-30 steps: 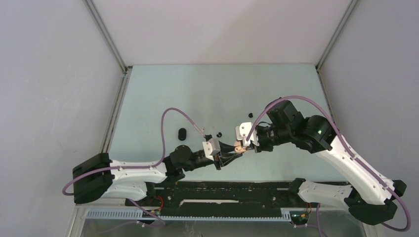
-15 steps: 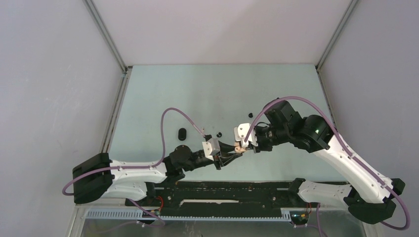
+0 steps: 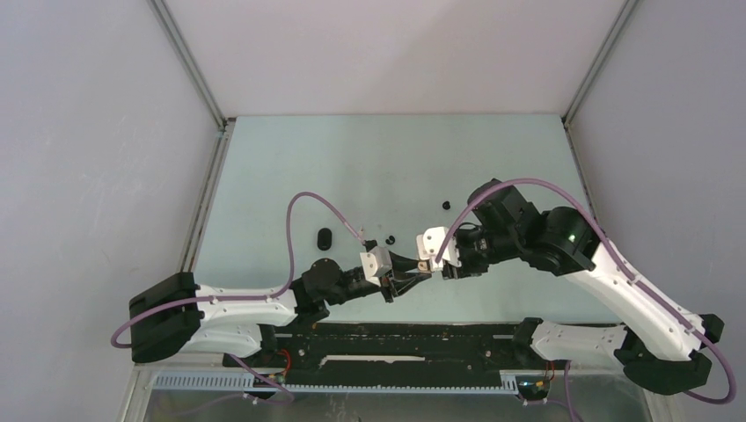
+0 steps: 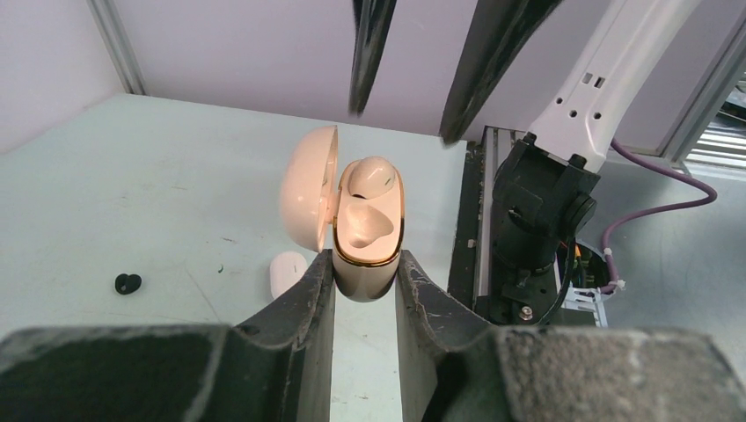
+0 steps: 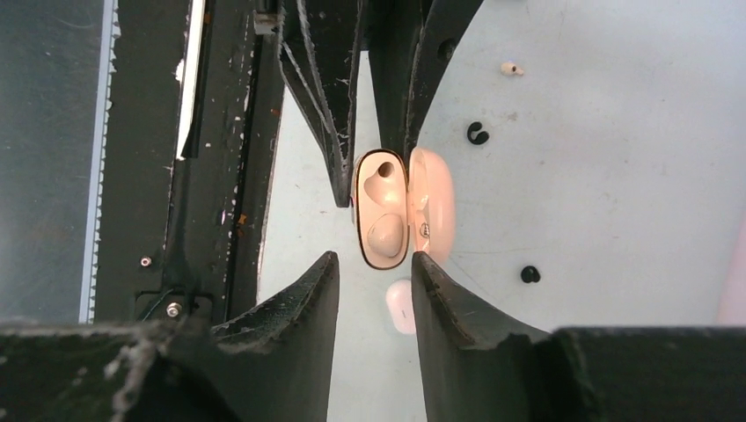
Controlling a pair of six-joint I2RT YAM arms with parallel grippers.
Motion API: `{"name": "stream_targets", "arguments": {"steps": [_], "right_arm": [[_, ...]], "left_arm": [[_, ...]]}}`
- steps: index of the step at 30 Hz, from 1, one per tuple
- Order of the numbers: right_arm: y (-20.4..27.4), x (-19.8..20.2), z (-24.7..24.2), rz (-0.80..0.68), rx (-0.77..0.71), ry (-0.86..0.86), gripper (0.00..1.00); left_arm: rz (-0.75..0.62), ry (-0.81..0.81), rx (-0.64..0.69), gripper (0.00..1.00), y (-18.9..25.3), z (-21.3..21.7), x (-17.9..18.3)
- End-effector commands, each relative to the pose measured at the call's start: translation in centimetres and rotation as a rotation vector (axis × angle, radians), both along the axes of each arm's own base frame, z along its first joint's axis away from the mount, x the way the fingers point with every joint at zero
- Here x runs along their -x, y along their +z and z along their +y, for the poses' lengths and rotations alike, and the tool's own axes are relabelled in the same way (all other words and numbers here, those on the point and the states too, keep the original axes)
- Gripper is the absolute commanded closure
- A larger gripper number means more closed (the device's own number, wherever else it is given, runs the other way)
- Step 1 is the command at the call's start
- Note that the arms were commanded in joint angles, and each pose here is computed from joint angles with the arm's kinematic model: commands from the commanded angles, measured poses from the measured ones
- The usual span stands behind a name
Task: Insert the wireless bluetooth earbuds into the charging case
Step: Place the earbud in the charging case, then pick up the earbud from the center of the board.
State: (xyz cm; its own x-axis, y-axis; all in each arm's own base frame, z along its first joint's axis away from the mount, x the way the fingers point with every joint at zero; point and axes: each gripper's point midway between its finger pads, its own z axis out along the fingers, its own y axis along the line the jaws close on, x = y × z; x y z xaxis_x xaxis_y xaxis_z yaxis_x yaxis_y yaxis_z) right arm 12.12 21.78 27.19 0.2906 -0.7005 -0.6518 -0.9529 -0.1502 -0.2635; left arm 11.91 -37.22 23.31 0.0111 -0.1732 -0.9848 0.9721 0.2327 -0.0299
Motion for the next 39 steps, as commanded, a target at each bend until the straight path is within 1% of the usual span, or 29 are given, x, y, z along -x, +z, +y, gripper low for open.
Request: {"name": "stream_targets", "arguments": {"steps": [1, 4, 7, 9, 13, 16, 18, 21, 24, 26, 29, 30, 32, 34, 37, 39], "right_arm": [[4.7, 1.3, -1.1, -0.047, -0.085, -0.01, 0.61], [6.4, 1.3, -2.0, -0.074, -0.116, -0.051, 0.6], [6.8, -0.6, -3.4, -0.122, -0.141, -0.157, 0.59], [6.7, -2.2, -4.6, -0.113, -0.178, -0.24, 0.59], [5.5, -4.9, -5.5, 0.029, -0.27, -0.351, 0.58], [3.9, -7.3, -5.1, 0.178, -0.322, -0.43, 0.59], [2.0, -8.8, -4.4, 0.269, -0.326, -0.468, 0.6], [-0.9, -10.4, -2.4, 0.356, -0.326, -0.482, 0.62], [-3.4, -12.2, 0.6, 0.373, -0.34, -0.486, 0.67], [-4.6, -12.8, 3.0, 0.387, -0.346, -0.456, 0.68], [-6.2, -13.5, 6.2, 0.385, -0.342, -0.38, 0.68], [-6.8, -13.9, 7.1, 0.383, -0.343, -0.362, 0.68], [-8.5, -15.9, 8.6, 0.361, -0.322, -0.391, 0.68], [-10.3, -17.7, 10.2, 0.38, -0.293, -0.418, 0.69], [-12.9, -20.2, 12.4, 0.455, -0.256, -0.486, 0.77], [-14.2, -21.4, 14.0, 0.475, -0.244, -0.498, 0.78]], "left_arm": [[-0.016, 0.015, 0.047, 1.0, 1.5, 0.2, -0.1], [-0.004, 0.02, 0.048, 1.0, 1.5, 0.1, -0.3], [0.011, 0.029, 0.064, 1.0, 2.0, 0.3, -0.4], [0.022, 0.043, 0.073, 1.0, 2.3, 0.6, -0.5], [0.049, 0.129, 0.068, 1.0, 3.0, 2.1, -1.6], [0.061, 0.241, 0.046, 1.0, 3.0, 4.2, -2.9], [0.069, 0.317, 0.022, 1.0, 2.8, 6.1, -3.6], [0.081, 0.424, -0.034, 1.0, 1.5, 9.1, -4.4], [0.095, 0.517, -0.055, 1.0, 0.6, 12.1, -4.9], [0.114, 0.572, -0.066, 1.0, 0.2, 13.9, -5.1], [0.137, 0.622, -0.028, 1.0, 0.7, 16.0, -5.1], [0.145, 0.628, -0.017, 1.0, 0.7, 16.4, -5.0], [0.157, 0.635, 0.004, 1.0, 0.9, 17.0, -4.9], [0.163, 0.628, 0.017, 1.0, 1.3, 17.2, -4.7], [0.156, 0.623, -0.001, 1.0, 1.6, 17.4, -4.5], [0.153, 0.616, -0.018, 1.0, 1.8, 17.4, -4.4]]}}
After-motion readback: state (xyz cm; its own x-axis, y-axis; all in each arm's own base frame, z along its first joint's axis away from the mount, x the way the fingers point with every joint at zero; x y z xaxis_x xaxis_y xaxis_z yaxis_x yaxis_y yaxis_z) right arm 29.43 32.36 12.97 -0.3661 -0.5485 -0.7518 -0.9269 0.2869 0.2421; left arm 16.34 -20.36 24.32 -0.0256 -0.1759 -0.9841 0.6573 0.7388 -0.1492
